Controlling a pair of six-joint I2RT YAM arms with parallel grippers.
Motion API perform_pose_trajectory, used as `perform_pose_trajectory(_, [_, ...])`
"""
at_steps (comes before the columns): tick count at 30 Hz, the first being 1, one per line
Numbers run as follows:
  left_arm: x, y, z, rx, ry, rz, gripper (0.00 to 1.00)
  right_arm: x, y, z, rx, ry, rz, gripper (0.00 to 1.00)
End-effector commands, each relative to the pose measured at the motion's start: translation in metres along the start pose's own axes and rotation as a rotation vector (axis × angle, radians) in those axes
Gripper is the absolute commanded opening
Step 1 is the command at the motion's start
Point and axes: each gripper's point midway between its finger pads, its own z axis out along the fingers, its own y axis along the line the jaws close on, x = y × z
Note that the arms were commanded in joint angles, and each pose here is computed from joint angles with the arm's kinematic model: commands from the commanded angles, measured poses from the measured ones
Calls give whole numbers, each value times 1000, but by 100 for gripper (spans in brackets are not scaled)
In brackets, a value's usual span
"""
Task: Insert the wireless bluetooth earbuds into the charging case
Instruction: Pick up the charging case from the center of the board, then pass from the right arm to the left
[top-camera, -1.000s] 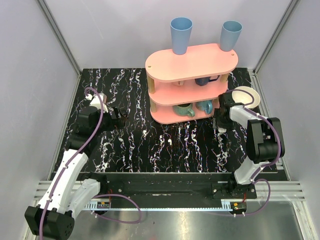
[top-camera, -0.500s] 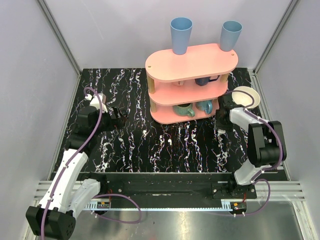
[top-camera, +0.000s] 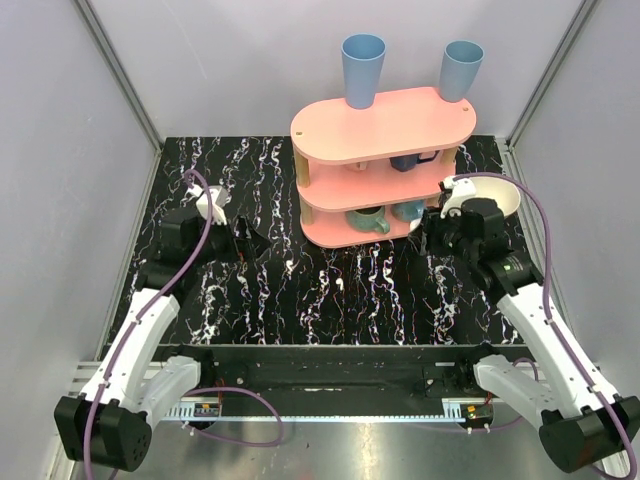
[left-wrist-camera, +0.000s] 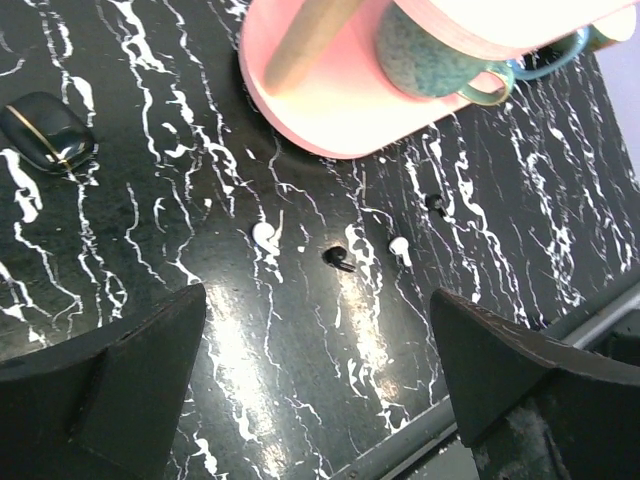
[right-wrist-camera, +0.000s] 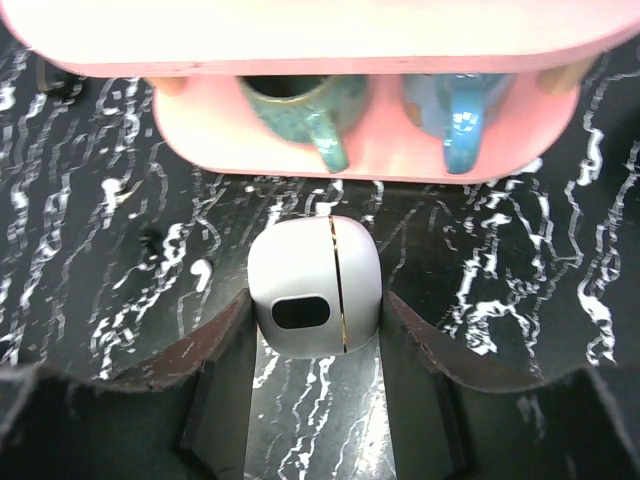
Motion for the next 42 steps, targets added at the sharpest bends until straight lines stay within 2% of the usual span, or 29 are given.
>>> perform_pose_trajectory(1, [-21, -28, -8, 132, -53, 45, 99, -2, 30, -16, -159, 33, -37, 25])
perform_pose_trajectory(6, [-29, -54, -18, 258, -95, 35, 99, -16, 47, -29, -248, -18, -72, 24])
perform_pose_trajectory(10, [-26, -84, -31, 423, -32, 44, 99, -32, 68, -45, -359, -109, -133, 19])
perform_pose_trajectory(14, [-27, -99, -38, 508, -3, 50, 99, -38, 88, -56, -457, -164, -212, 15])
perform_pose_trajectory(21, [-27, -108, -41, 556, 29, 44, 99, -27, 128, -51, -541, -156, -478, 9])
perform_pose_trajectory(24, [-26, -112, -40, 569, 46, 35, 99, -21, 145, -41, -516, -169, -614, 2])
perform_pose_trajectory(25, [-25, -113, -40, 576, 52, 36, 99, -23, 145, -33, -454, -185, -652, 1])
perform_pose_trajectory(30, [-17, -109, -32, 568, 80, 24, 99, -23, 172, -25, -407, -295, -829, 0])
perform_pose_trajectory(37, [-12, -135, -32, 632, 123, 44, 99, -27, 203, -20, -390, -415, -908, 0])
perform_pose_trajectory(42, [-16, -165, -36, 683, 73, 66, 99, -23, 211, -19, -397, -439, -927, 0])
